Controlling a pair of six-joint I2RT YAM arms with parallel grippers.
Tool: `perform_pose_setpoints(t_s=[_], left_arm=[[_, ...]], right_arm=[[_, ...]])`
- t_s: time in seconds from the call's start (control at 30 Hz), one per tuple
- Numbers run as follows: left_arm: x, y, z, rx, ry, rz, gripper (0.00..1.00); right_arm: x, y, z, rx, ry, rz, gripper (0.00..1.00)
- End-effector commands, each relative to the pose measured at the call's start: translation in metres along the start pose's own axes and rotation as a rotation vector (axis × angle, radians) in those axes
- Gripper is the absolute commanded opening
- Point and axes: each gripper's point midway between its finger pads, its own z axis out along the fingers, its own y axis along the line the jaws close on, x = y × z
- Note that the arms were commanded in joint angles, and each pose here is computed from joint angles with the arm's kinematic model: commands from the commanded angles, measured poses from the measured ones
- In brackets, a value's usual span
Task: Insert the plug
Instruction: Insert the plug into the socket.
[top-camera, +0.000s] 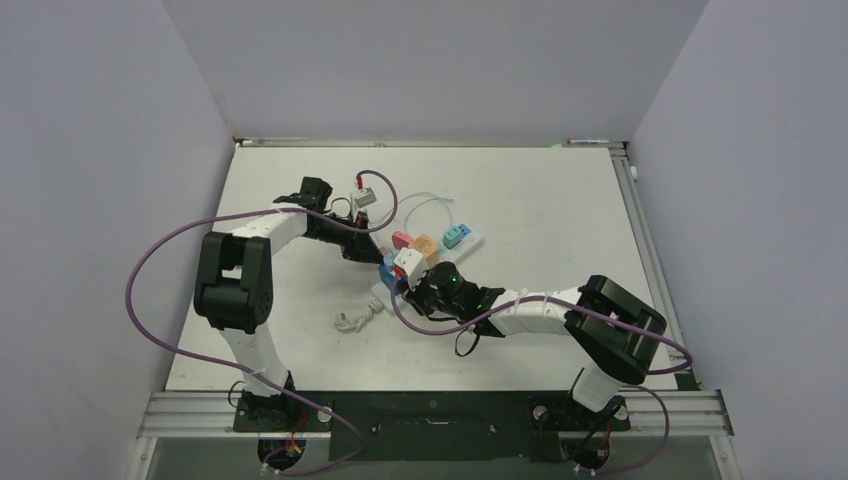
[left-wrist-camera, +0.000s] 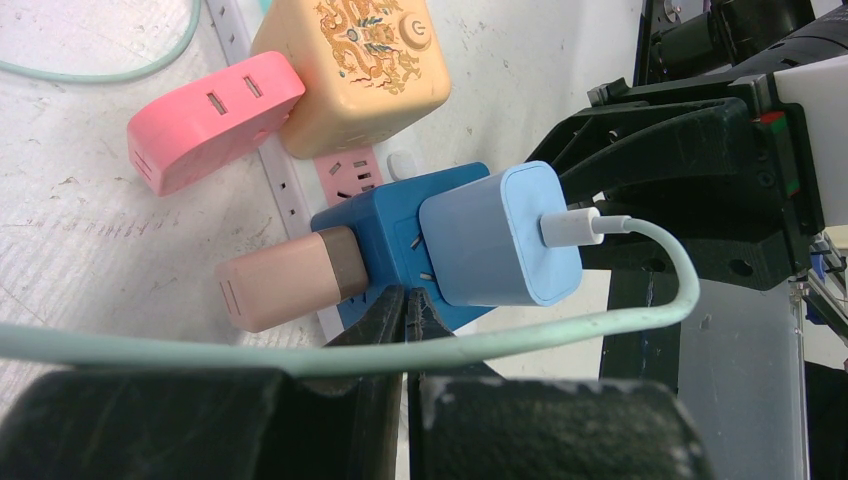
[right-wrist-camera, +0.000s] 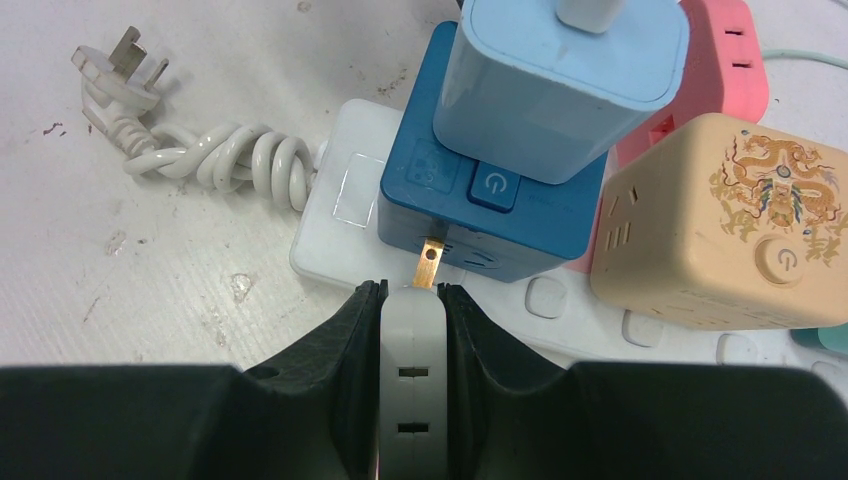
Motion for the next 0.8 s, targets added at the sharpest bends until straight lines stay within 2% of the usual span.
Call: perform_pose_setpoints(t_s=[0.0,0.57,0.77], left_arm=[[0.021,0.000,0.005,-0.017,0.069,-0.032,0.00],[0.019,0.001,0.004,-0.019,0.068,-0.034,0.00],[0.021,0.002,0.003,-0.022,0.069,-0.039,0.00]], right_arm=[[-0.017,-0.004,0.007,0.003,-0.064,0.003,0.05],[-0.007,-0.009,0.009,0.008,-0.047,0.014,0.05],[0.001,-0.009,-0.004,0.021,-0.036,0.032,0.05]])
